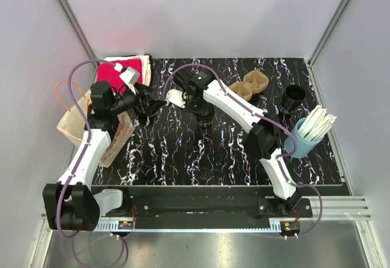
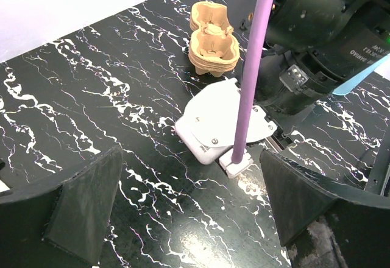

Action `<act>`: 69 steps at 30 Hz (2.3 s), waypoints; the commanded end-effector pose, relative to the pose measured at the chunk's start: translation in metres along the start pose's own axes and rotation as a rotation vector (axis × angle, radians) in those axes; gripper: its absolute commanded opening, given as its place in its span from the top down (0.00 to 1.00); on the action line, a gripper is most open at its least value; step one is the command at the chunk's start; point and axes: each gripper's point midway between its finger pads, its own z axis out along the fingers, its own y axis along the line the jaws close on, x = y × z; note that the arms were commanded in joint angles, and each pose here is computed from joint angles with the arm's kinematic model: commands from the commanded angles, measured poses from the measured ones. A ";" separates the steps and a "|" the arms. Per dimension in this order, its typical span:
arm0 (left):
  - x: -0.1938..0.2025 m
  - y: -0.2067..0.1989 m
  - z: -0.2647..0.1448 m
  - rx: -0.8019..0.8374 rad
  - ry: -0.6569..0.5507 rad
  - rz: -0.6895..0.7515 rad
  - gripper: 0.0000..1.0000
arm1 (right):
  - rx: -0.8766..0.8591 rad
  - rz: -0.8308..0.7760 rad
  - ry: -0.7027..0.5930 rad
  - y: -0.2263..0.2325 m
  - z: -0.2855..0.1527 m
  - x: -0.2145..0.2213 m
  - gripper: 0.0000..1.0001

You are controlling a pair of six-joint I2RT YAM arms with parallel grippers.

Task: Pack the takeout coffee

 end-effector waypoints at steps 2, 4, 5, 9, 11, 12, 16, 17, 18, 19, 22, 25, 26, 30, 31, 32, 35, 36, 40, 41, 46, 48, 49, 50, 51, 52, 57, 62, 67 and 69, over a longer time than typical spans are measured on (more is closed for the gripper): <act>-0.016 -0.004 -0.004 0.010 -0.052 0.056 0.01 | -0.139 -0.079 0.235 0.040 -0.040 0.062 0.90; -0.016 -0.004 -0.004 0.012 -0.052 0.053 0.01 | -0.138 -0.082 0.238 0.040 -0.039 0.063 0.90; -0.015 -0.004 -0.004 0.013 -0.052 0.055 0.01 | -0.139 -0.080 0.237 0.040 -0.039 0.062 0.90; -0.015 -0.004 -0.004 0.013 -0.052 0.053 0.01 | -0.126 -0.077 0.232 0.035 -0.037 0.058 0.90; -0.015 -0.004 -0.004 0.015 -0.052 0.051 0.01 | -0.122 -0.080 0.238 0.033 -0.034 0.057 0.90; -0.015 -0.004 -0.004 0.015 -0.051 0.050 0.01 | -0.119 -0.081 0.236 0.033 -0.034 0.057 0.89; -0.014 -0.004 -0.004 0.016 -0.051 0.047 0.01 | -0.123 -0.085 0.250 0.033 -0.030 0.059 0.89; -0.014 -0.004 -0.003 0.018 -0.049 0.043 0.01 | -0.124 -0.085 0.250 0.033 -0.030 0.059 0.89; -0.014 -0.004 -0.003 0.019 -0.051 0.046 0.01 | -0.126 -0.085 0.252 0.033 -0.030 0.059 0.88; -0.014 -0.004 -0.003 0.018 -0.051 0.044 0.01 | -0.129 -0.088 0.253 0.034 -0.029 0.059 0.88; -0.014 -0.004 -0.003 0.019 -0.051 0.046 0.01 | -0.137 -0.092 0.261 0.035 -0.026 0.060 0.88; -0.014 -0.004 -0.003 0.021 -0.052 0.044 0.01 | -0.144 -0.092 0.261 0.036 -0.024 0.059 0.88; -0.014 -0.004 -0.003 0.021 -0.051 0.043 0.01 | -0.147 -0.090 0.262 0.037 -0.023 0.059 0.88; -0.015 -0.004 -0.004 0.020 -0.052 0.042 0.01 | -0.161 -0.091 0.277 0.039 -0.017 0.061 0.87; -0.013 -0.004 -0.003 0.023 -0.050 0.040 0.01 | -0.162 -0.090 0.276 0.039 -0.016 0.060 0.86; -0.014 -0.003 -0.004 0.020 -0.051 0.041 0.01 | -0.167 -0.091 0.279 0.040 -0.015 0.061 0.86; -0.014 -0.004 -0.003 0.023 -0.051 0.038 0.01 | -0.173 -0.092 0.279 0.041 -0.013 0.060 0.85; -0.013 -0.004 -0.003 0.024 -0.051 0.038 0.01 | -0.174 -0.091 0.278 0.041 -0.013 0.060 0.85; -0.014 -0.004 -0.004 0.024 -0.053 0.042 0.01 | -0.170 -0.086 0.273 0.039 -0.012 0.058 0.82; -0.014 -0.004 -0.004 0.025 -0.054 0.038 0.01 | -0.169 -0.089 0.272 0.039 -0.012 0.058 0.81; -0.014 -0.003 -0.005 0.022 -0.054 0.037 0.01 | -0.167 -0.087 0.266 0.038 -0.010 0.055 0.77; -0.014 -0.004 -0.005 0.025 -0.055 0.038 0.01 | -0.162 -0.085 0.262 0.036 -0.010 0.054 0.75; -0.013 -0.003 -0.004 0.025 -0.054 0.035 0.01 | -0.160 -0.086 0.262 0.036 -0.010 0.053 0.74; -0.013 -0.003 -0.005 0.023 -0.055 0.035 0.01 | -0.157 -0.086 0.258 0.036 -0.011 0.052 0.73; -0.014 -0.003 -0.005 0.025 -0.056 0.037 0.01 | -0.157 -0.086 0.256 0.035 -0.011 0.052 0.73; -0.014 -0.003 -0.005 0.025 -0.056 0.037 0.01 | -0.153 -0.088 0.259 0.035 -0.011 0.052 0.73; -0.014 -0.003 -0.005 0.025 -0.057 0.034 0.01 | -0.136 -0.083 0.243 0.030 -0.012 0.047 0.70; -0.013 -0.003 -0.006 0.025 -0.057 0.032 0.01 | -0.086 -0.065 0.193 0.023 -0.030 0.039 0.57; -0.013 -0.003 -0.005 0.034 -0.056 0.025 0.01 | -0.009 -0.029 0.100 0.015 -0.072 0.033 0.34; -0.013 -0.004 -0.005 0.039 -0.057 0.023 0.01 | 0.019 0.000 0.077 0.013 -0.087 0.037 0.30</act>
